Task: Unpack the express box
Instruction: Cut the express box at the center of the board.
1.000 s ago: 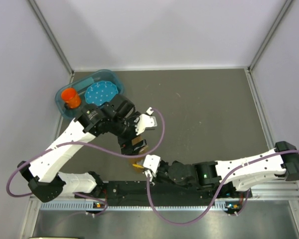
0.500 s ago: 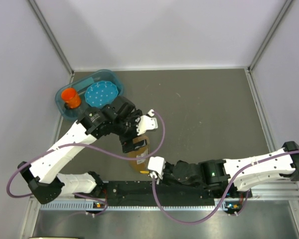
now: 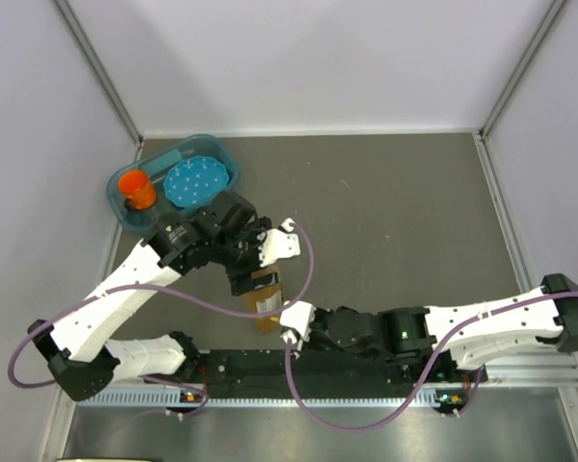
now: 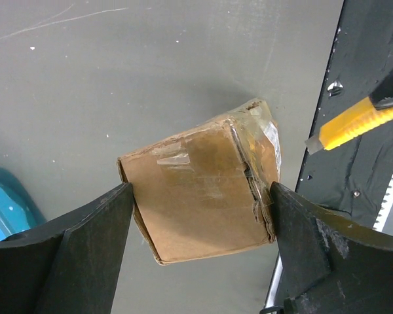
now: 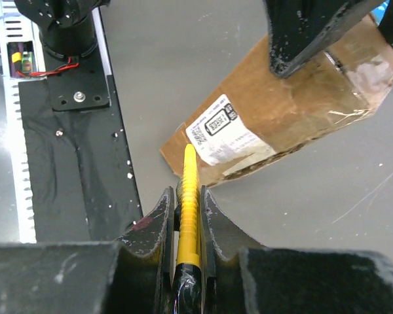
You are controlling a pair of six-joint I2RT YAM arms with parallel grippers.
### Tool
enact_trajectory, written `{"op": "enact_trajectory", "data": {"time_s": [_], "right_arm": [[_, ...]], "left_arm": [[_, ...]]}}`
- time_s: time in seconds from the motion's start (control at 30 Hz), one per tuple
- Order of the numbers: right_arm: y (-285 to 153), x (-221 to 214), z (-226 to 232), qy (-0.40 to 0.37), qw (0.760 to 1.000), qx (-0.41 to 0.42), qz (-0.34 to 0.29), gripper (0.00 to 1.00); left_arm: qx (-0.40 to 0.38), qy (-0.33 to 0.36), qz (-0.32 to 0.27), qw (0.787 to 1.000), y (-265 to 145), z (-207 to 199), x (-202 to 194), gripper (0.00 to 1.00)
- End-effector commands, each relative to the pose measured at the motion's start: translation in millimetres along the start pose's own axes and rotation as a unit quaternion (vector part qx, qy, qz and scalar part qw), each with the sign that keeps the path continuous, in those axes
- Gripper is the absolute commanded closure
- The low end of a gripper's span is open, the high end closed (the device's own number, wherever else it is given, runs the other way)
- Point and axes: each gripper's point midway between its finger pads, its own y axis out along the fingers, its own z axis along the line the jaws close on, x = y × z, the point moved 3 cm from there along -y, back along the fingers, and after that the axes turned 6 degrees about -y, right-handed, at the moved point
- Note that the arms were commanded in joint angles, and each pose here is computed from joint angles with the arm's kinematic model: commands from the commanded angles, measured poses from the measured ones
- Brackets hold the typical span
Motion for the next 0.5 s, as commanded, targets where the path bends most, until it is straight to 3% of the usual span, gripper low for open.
{"op": "enact_trajectory", "data": {"time_s": [0.0,0.17,0.33,0.47], "right_arm": [[1.9,39.1,-19.0,0.005,0.998,-0.031,-0.051,1.00],[-1.4,43.4,-22.0,0.008,0.998,-0.033,-0.059,1.00],[4.0,50.3,-24.0,0.001,0.998,-0.032,-0.061,1.00],[12.7,59.2,-23.8,0.003,0.997,-0.029,-0.075,1.00]], "left_arm": [[-0.143,-0.053,0.133,0.979,-17.4,-60.9,-64.4,0.17],[-0.165,-0.027,0.075,0.983,-30.1,-73.9,-58.5,0.18],[-0.184,-0.021,0.043,0.982,-36.9,-83.1,-53.0,0.02],[-0.191,-0.025,0.048,0.980,-34.3,-85.1,-55.8,0.01]]}}
